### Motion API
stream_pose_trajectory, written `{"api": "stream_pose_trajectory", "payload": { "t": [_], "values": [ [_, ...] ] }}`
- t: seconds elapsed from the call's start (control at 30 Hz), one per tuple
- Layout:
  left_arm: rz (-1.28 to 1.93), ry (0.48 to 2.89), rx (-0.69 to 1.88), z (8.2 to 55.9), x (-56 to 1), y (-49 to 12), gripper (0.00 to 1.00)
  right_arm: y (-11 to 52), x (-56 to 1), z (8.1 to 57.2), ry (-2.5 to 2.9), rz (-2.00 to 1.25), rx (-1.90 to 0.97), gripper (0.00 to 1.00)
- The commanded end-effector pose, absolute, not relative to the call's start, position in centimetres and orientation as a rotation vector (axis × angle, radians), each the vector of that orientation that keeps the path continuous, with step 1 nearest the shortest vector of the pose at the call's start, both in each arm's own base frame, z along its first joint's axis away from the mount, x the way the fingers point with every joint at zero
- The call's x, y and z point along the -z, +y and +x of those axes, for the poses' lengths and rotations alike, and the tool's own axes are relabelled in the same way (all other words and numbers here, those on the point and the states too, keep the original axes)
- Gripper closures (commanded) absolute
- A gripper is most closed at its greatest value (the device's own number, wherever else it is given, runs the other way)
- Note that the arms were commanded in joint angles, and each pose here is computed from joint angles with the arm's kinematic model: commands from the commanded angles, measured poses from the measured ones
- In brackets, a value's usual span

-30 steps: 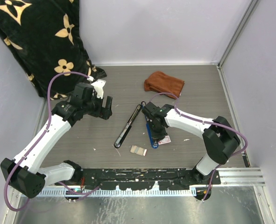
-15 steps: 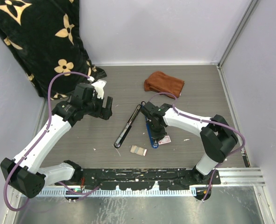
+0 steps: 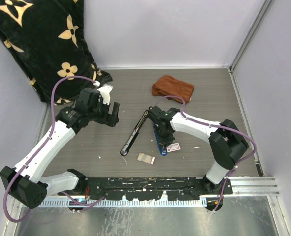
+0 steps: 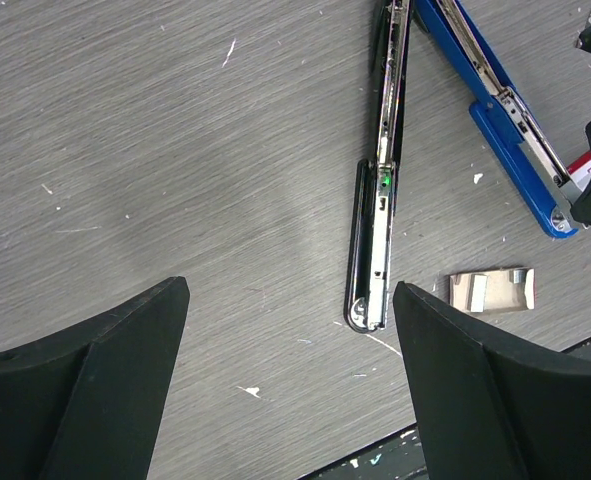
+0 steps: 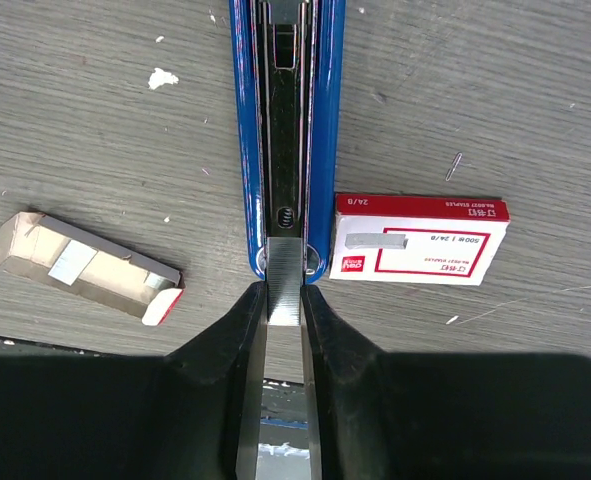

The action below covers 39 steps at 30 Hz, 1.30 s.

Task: Load the staples into the stapler
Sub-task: Install the staple into the stapler.

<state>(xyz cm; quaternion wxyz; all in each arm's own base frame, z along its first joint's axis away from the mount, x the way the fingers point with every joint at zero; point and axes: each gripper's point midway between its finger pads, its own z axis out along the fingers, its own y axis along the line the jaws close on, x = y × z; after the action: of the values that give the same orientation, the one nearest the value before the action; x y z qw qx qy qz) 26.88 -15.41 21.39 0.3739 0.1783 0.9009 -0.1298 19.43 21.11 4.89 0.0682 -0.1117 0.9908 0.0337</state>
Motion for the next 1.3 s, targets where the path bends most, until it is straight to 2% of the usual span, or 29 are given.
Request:
{"api": "stream_pose_trajectory", "payload": {
  "t": [0.0,0.33,0.9,1.03,1.1,1.27],
  "values": [
    [0.472,2.259,0.33,27.1,-22.6,-15.5,0.14,21.5,-5.6,21.0,2.93,-0.337,-0.097,0.76],
    [0.475,2.259,0.331,27.1,-22.6,-15.6,0.14,21.4,-6.5,21.0,2.912,-0.33,-0.106,0.59],
    [0.405,2.196,0.321,27.8,-23.3,-14.7,0.13,20.8,-12.9,21.6,2.664,-0.273,-0.268,0.58],
    [0.378,2.131,0.286,28.1,-24.1,-13.9,0.13,21.4,-13.2,20.7,2.602,-0.22,-0.4,0.59],
    [0.363,2.105,0.262,28.2,-24.4,-13.4,0.1,22.2,-13.1,20.2,2.578,-0.174,-0.485,0.59],
    [0.347,2.093,0.217,28.4,-24.3,-12.7,0.09,24.2,-11.9,19.0,2.544,-0.084,-0.609,0.51]
  ]
}}
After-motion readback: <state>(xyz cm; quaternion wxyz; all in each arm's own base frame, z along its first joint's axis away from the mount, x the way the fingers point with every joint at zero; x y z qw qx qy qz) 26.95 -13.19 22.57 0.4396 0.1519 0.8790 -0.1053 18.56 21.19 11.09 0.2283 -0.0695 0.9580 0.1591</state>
